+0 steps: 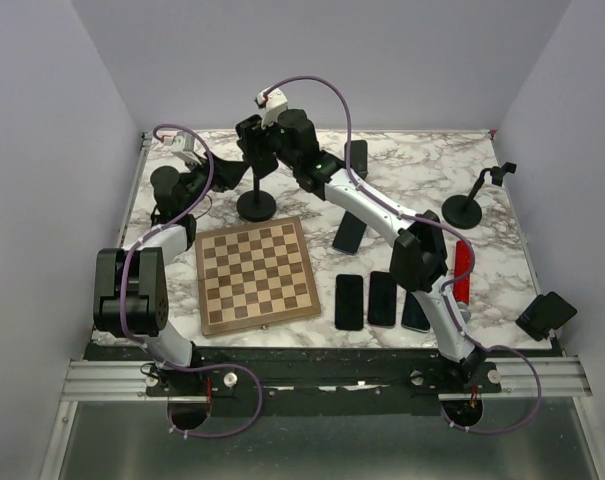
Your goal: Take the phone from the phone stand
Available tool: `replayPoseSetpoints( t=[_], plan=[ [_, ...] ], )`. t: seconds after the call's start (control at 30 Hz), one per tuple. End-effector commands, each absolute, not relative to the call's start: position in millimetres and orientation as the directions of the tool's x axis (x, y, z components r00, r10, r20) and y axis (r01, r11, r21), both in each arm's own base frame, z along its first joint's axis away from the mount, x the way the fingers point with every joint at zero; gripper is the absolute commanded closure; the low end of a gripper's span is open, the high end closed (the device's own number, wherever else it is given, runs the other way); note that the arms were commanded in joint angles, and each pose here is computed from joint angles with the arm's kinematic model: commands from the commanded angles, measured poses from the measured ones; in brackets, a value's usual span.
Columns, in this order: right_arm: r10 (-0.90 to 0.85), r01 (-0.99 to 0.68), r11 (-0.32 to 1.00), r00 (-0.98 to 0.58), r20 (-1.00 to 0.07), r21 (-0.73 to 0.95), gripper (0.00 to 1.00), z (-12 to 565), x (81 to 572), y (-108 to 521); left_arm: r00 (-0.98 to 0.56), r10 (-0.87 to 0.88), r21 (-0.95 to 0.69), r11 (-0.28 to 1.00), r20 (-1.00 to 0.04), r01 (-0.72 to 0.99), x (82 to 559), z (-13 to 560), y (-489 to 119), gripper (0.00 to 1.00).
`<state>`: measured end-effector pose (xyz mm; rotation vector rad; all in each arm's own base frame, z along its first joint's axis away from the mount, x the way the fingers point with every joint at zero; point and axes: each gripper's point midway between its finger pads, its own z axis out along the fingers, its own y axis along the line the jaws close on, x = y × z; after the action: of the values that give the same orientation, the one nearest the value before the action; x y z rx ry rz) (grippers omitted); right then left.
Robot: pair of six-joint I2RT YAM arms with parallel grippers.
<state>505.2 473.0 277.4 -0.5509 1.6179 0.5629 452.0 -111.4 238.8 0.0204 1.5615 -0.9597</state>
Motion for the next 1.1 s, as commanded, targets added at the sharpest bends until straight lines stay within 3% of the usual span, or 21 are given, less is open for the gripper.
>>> replayPoseSetpoints(
  t=[0.0, 0.1, 0.4, 0.57, 0.73, 0.9, 1.0, 1.07],
  plan=[
    [0.057, -0.67, 0.736, -0.086, -0.995, 0.1, 0.99, 320.1, 494.5, 475.7, -0.221, -0.455, -0.494, 0.663, -0.863, 0.563, 462.4, 248.6, -120.0, 0.28],
    [0.061, -0.675, 0.73, -0.094, -0.994, 0.109, 0.99, 319.1, 492.9, 476.6, -0.233, -0.451, -0.501, 0.678, -0.861, 0.538, 470.6, 246.6, -119.1, 0.28],
    [0.06, -0.673, 0.732, -0.094, -0.994, 0.108, 0.99, 317.5, 493.7, 476.5, -0.243, -0.437, -0.496, 0.684, -0.866, 0.535, 476.5, 246.4, -119.6, 0.49],
    [0.061, -0.663, 0.74, -0.098, -0.993, 0.11, 1.0, 315.5, 495.6, 476.0, -0.286, -0.433, -0.515, 0.648, -0.855, 0.561, 473.3, 243.8, -134.6, 0.45],
    [0.063, -0.667, 0.736, -0.097, -0.993, 0.112, 0.99, 317.4, 494.6, 476.6, -0.307, -0.428, -0.524, 0.633, -0.85, 0.57, 470.8, 238.0, -140.6, 0.48],
    [0.04, -0.669, 0.739, -0.083, -0.996, 0.085, 0.99, 315.1, 495.6, 475.5, -0.298, -0.413, -0.507, 0.631, -0.86, 0.588, 465.9, 240.7, -139.7, 0.72],
    [-0.004, -0.67, 0.741, -0.064, -0.998, 0.04, 0.99, 308.4, 494.8, 472.0, -0.295, -0.391, -0.485, 0.61, -0.872, 0.627, 457.7, 243.2, -141.0, 0.92],
    [-0.026, -0.685, 0.728, -0.05, -0.998, 0.015, 0.99, 304.7, 492.3, 471.3, -0.293, -0.379, -0.473, 0.592, -0.878, 0.653, 452.4, 242.6, -143.8, 0.98]
  ],
)
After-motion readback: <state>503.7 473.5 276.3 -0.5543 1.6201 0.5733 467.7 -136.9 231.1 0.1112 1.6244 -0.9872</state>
